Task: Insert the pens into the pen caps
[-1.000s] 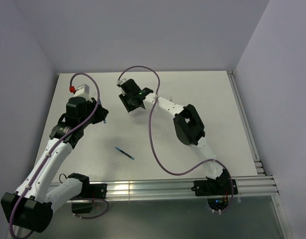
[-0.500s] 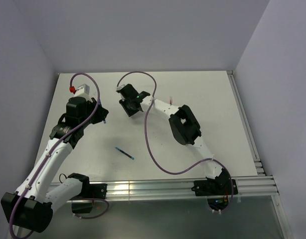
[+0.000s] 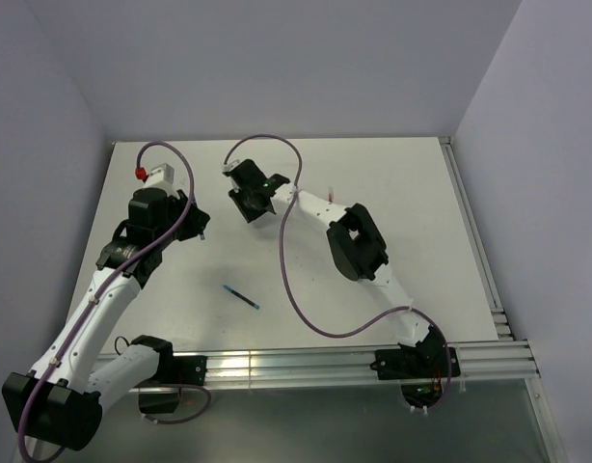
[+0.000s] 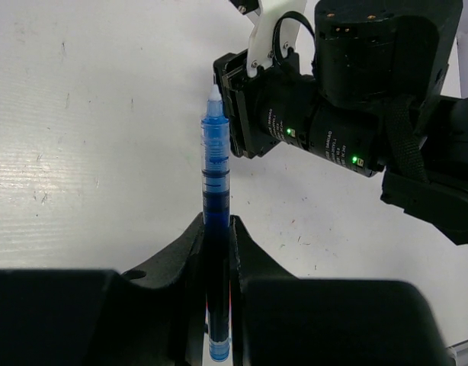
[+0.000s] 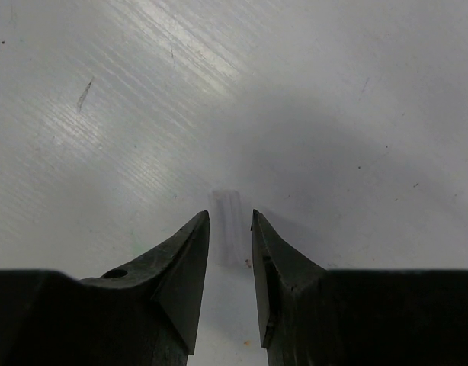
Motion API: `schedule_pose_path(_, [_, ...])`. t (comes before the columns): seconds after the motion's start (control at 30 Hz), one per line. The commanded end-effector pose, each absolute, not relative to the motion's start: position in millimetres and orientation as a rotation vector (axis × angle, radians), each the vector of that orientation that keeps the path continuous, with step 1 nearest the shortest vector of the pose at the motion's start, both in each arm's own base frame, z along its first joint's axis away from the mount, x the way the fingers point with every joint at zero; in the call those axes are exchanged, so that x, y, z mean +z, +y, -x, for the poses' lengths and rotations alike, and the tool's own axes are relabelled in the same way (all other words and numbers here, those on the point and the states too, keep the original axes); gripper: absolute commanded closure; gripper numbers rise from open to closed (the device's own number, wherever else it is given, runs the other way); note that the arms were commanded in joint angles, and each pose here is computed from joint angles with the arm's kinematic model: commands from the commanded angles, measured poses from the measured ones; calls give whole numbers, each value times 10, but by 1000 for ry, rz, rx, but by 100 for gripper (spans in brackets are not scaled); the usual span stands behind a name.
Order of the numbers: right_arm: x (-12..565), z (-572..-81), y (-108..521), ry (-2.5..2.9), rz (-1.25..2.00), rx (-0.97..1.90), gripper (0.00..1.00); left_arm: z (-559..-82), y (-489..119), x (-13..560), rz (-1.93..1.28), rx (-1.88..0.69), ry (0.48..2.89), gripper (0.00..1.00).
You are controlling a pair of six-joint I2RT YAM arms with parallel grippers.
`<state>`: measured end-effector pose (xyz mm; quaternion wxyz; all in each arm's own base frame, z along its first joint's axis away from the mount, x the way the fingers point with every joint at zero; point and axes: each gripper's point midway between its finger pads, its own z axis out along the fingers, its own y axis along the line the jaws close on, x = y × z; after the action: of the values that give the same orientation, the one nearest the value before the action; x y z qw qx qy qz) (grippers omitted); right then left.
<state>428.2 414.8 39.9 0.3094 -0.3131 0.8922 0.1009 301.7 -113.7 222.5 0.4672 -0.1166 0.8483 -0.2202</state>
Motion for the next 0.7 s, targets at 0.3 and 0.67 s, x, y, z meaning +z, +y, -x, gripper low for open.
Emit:
schedule_pose_path(0.3, [268, -4180, 4271, 2355, 898, 252, 64, -3051, -1156, 2262, 259, -546, 2061, 100])
schedule_pose_path(0.67, [187, -4154, 4228, 2377, 894, 234, 72, -3054, -1157, 2252, 258, -544, 2064, 100])
